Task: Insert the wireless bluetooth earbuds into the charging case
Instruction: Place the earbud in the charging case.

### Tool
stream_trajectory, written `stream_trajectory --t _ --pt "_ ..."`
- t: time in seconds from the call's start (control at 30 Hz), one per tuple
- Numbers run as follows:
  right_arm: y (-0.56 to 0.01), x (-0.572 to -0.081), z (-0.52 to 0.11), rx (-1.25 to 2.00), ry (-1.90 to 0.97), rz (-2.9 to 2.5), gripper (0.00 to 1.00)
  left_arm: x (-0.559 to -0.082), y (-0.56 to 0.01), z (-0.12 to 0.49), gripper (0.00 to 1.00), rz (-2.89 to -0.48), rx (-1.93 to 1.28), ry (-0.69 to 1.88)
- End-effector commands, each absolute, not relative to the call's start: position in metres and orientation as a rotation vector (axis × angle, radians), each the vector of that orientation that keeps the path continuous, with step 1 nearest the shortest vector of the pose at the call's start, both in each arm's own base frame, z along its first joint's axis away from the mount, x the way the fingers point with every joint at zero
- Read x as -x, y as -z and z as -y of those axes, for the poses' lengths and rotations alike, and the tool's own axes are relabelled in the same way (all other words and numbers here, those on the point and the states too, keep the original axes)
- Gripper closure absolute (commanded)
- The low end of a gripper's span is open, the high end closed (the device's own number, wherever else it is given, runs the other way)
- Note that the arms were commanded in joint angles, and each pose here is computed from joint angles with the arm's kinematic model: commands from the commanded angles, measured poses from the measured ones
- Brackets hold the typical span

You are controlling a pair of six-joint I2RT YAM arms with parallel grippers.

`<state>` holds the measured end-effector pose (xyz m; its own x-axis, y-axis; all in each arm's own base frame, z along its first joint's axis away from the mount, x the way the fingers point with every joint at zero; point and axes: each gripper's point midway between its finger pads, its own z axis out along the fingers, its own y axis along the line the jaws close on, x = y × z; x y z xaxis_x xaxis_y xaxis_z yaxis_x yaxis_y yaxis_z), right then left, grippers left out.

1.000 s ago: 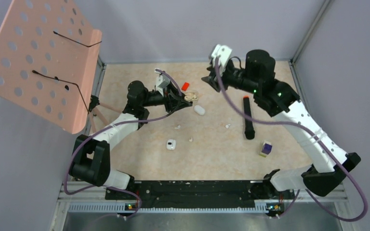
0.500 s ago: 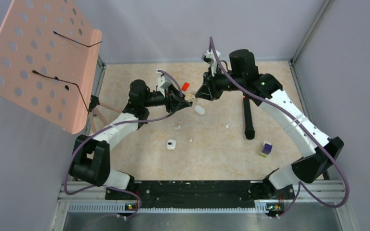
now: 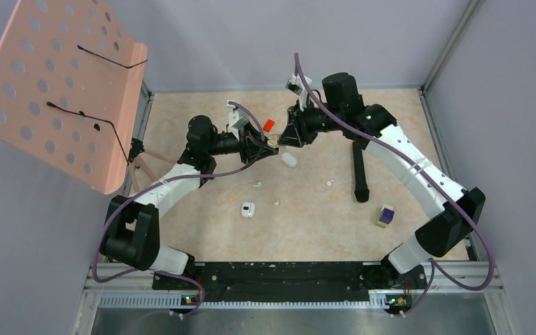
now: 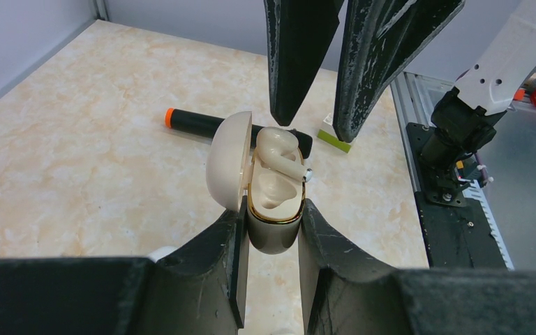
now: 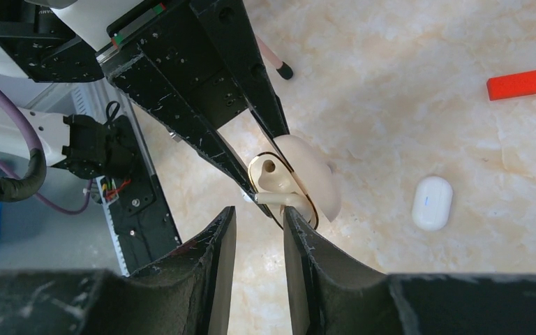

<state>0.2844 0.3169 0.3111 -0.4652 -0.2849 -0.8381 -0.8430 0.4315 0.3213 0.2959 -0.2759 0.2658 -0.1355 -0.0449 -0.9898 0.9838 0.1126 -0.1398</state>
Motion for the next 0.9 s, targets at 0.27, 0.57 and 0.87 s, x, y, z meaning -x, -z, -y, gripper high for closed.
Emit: stream_trajectory --t 0.27,0.57,0.87 --pt "-0.326 -0.297 -0.317 0.916 -0.940 -1.928 0.71 -0.291 -0.297 0.276 1.00 -1.221 -1.068 1.199" --pt "-0.316 -0.297 -0.318 0.925 -0.941 -1.949 0.71 -0.289 -0.300 0.275 1.00 -1.219 -1.065 1.211" --pt "-0.306 -0.302 -0.319 0.915 -0.928 -1.975 0.69 -0.289 -0.300 0.275 1.00 -1.218 -1.064 1.216"
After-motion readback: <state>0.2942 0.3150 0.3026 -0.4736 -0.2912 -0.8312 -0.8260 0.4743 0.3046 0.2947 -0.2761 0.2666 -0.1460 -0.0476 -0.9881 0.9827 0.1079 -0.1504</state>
